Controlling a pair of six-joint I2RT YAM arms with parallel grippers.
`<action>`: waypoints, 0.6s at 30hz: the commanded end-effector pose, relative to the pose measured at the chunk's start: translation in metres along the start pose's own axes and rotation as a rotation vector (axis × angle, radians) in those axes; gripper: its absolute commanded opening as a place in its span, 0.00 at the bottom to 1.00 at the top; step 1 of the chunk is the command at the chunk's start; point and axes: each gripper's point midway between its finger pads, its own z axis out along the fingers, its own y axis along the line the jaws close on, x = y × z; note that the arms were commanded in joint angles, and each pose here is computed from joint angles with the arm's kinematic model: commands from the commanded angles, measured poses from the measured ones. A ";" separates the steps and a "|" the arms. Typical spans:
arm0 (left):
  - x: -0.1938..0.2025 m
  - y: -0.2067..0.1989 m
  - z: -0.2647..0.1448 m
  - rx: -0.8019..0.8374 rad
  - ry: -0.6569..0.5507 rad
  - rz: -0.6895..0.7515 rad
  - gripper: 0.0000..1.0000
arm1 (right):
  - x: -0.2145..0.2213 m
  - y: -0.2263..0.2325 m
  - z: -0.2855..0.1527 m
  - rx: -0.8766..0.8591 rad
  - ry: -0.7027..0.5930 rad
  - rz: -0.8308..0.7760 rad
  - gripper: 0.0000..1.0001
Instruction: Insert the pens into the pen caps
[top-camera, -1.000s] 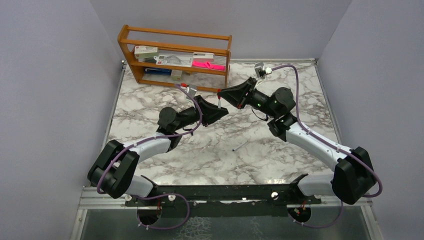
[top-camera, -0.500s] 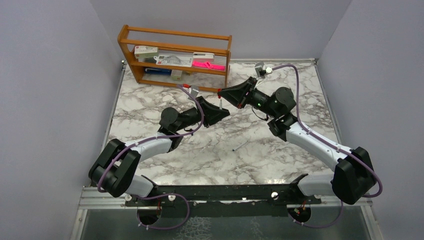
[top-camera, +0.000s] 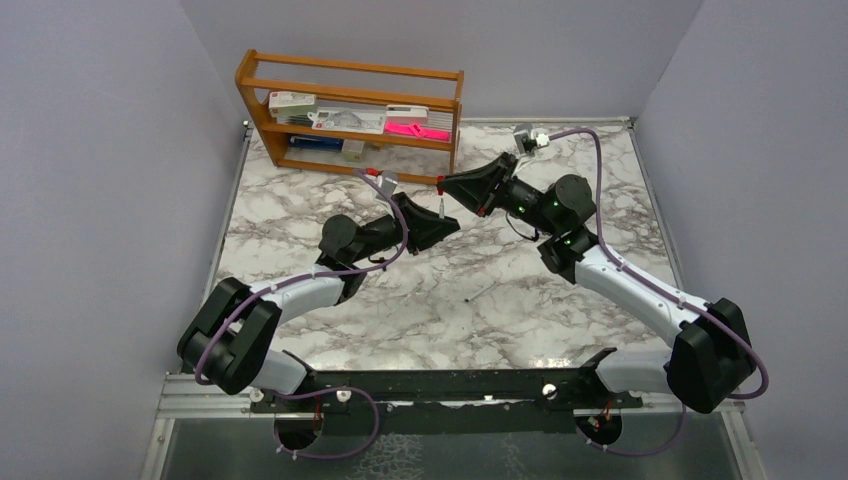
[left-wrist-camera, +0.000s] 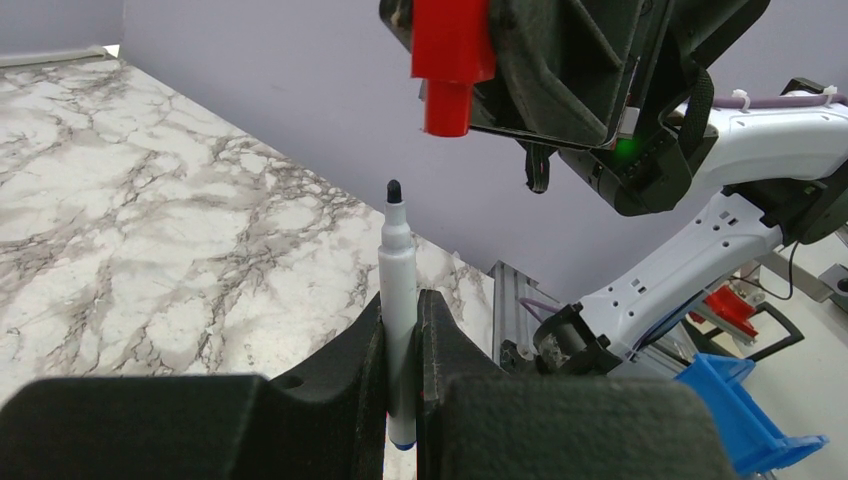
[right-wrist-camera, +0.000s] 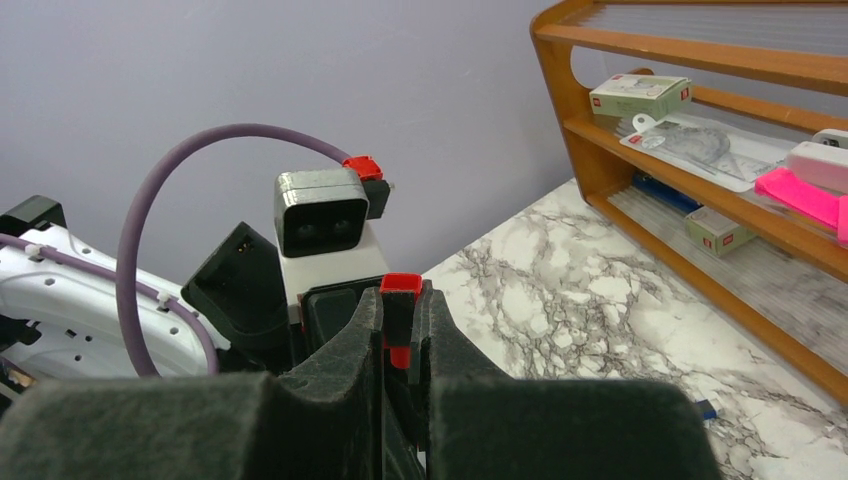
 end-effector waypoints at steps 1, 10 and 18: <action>-0.013 -0.003 0.007 0.014 -0.037 0.038 0.00 | -0.006 0.001 -0.005 0.011 -0.017 -0.026 0.01; -0.018 -0.008 0.008 0.027 -0.048 0.045 0.00 | 0.003 -0.004 -0.005 0.017 -0.002 -0.007 0.01; -0.019 -0.010 0.007 0.029 -0.051 0.044 0.00 | 0.009 -0.008 -0.007 0.032 0.009 -0.003 0.01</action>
